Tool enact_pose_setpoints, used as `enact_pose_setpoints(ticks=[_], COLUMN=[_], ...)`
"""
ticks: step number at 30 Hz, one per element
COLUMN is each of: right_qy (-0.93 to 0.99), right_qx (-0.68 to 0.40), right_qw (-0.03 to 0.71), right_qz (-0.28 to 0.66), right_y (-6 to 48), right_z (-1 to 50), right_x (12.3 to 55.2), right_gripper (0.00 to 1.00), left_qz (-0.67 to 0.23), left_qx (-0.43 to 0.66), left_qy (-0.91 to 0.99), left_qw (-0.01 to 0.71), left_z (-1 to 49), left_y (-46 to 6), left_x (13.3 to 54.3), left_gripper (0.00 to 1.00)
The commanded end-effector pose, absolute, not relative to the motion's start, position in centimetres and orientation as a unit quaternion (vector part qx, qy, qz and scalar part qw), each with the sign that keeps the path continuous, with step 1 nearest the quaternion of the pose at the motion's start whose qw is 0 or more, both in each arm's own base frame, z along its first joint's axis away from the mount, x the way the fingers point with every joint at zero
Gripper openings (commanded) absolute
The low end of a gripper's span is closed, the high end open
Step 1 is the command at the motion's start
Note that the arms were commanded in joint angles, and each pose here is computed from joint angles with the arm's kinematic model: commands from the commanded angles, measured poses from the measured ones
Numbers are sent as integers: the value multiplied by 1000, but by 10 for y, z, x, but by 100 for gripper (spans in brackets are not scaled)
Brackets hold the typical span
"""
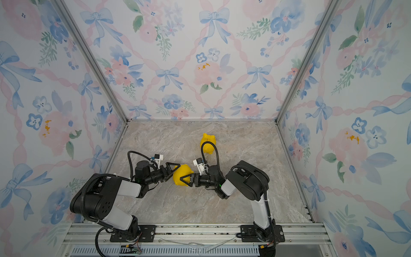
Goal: Open piggy banks
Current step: Pick up the piggy bank from the center of the board.
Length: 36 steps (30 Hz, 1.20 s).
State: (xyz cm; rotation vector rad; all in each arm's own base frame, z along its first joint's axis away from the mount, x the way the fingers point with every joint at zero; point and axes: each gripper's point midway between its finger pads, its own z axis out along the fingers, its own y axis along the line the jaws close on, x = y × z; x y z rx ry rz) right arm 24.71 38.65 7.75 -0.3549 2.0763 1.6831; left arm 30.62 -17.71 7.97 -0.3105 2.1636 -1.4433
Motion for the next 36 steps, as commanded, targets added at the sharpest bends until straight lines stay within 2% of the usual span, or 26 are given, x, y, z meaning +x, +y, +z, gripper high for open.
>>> enact_pose_setpoints(ticks=[1, 16, 27, 36], right_qy=[789, 788, 775, 773], right_qx=[-99, -98, -109, -120], right_qw=[174, 177, 184, 197], right_qz=[580, 581, 595, 592], right_y=[377, 375, 377, 363], right_z=[37, 37, 55, 72], right_x=[241, 240, 245, 248], right_gripper=[87, 87, 88, 89], left_qz=[-539, -544, -538, -514], left_qx=[-98, -89, -70, -51], left_qy=[790, 788, 788, 798], left_qw=[274, 274, 293, 312], left_z=[89, 88, 98, 108], left_y=[-182, -191, -194, -194], left_x=[314, 314, 313, 314], left_gripper=[95, 82, 65, 61])
